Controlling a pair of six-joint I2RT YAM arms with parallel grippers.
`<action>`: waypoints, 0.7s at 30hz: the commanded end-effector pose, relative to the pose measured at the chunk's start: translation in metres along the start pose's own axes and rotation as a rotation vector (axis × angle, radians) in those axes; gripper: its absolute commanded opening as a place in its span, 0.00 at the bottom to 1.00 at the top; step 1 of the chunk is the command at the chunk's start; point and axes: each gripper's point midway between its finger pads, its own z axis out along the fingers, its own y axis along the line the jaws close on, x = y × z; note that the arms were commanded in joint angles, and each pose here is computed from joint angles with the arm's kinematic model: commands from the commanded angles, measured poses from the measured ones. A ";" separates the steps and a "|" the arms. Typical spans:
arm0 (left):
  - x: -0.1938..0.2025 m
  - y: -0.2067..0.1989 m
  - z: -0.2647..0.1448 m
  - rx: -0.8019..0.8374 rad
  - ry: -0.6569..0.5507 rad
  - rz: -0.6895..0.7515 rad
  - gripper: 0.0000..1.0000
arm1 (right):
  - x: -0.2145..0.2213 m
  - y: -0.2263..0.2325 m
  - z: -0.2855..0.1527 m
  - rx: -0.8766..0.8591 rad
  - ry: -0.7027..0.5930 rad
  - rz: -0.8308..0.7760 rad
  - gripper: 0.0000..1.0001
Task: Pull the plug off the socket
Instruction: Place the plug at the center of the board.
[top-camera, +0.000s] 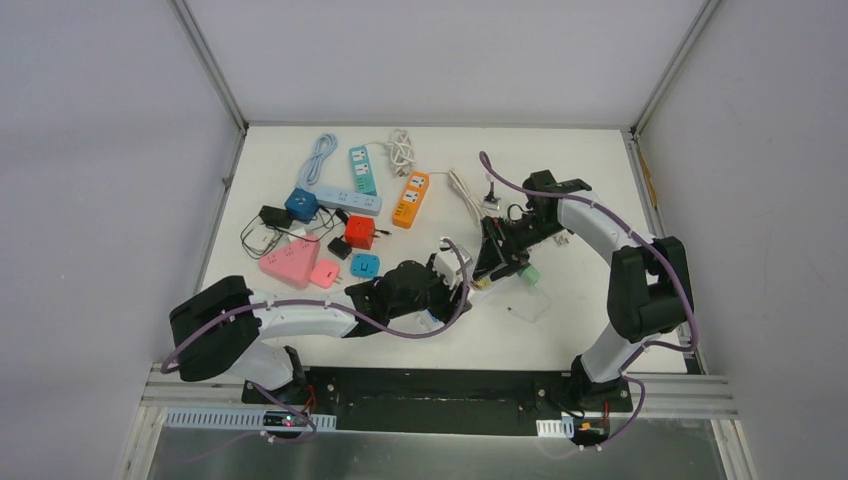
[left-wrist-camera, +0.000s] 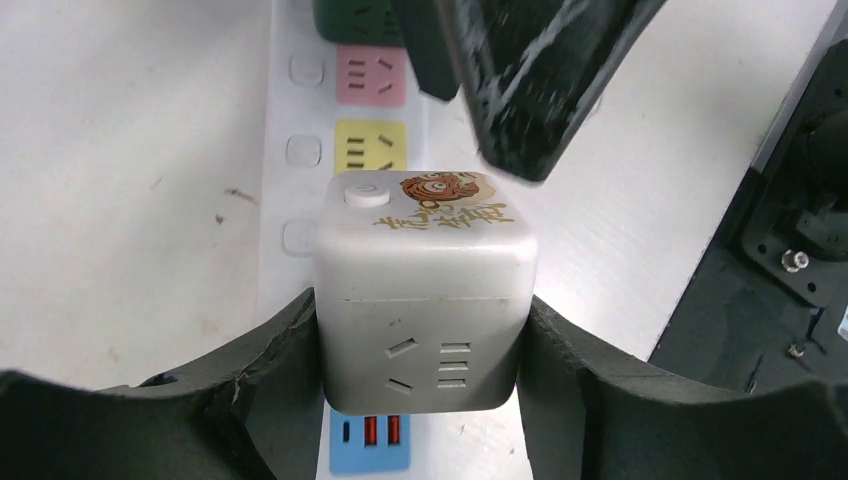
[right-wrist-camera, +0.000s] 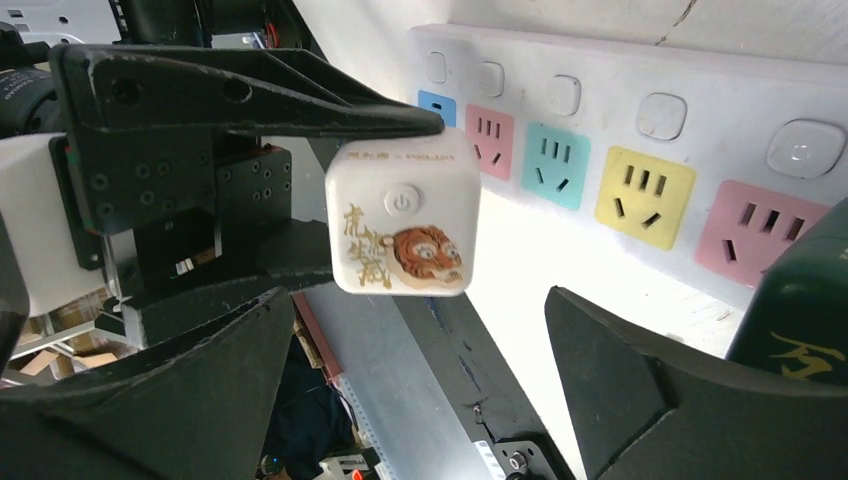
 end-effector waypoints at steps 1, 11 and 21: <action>-0.017 0.008 -0.017 -0.052 -0.061 0.001 0.00 | -0.011 0.017 -0.015 0.008 -0.060 -0.105 1.00; -0.009 0.055 -0.059 -0.315 -0.037 -0.066 0.00 | -0.012 0.018 -0.021 0.023 -0.080 -0.124 1.00; 0.020 0.110 -0.112 -0.517 0.031 -0.293 0.00 | -0.012 0.015 -0.021 0.037 -0.081 -0.126 1.00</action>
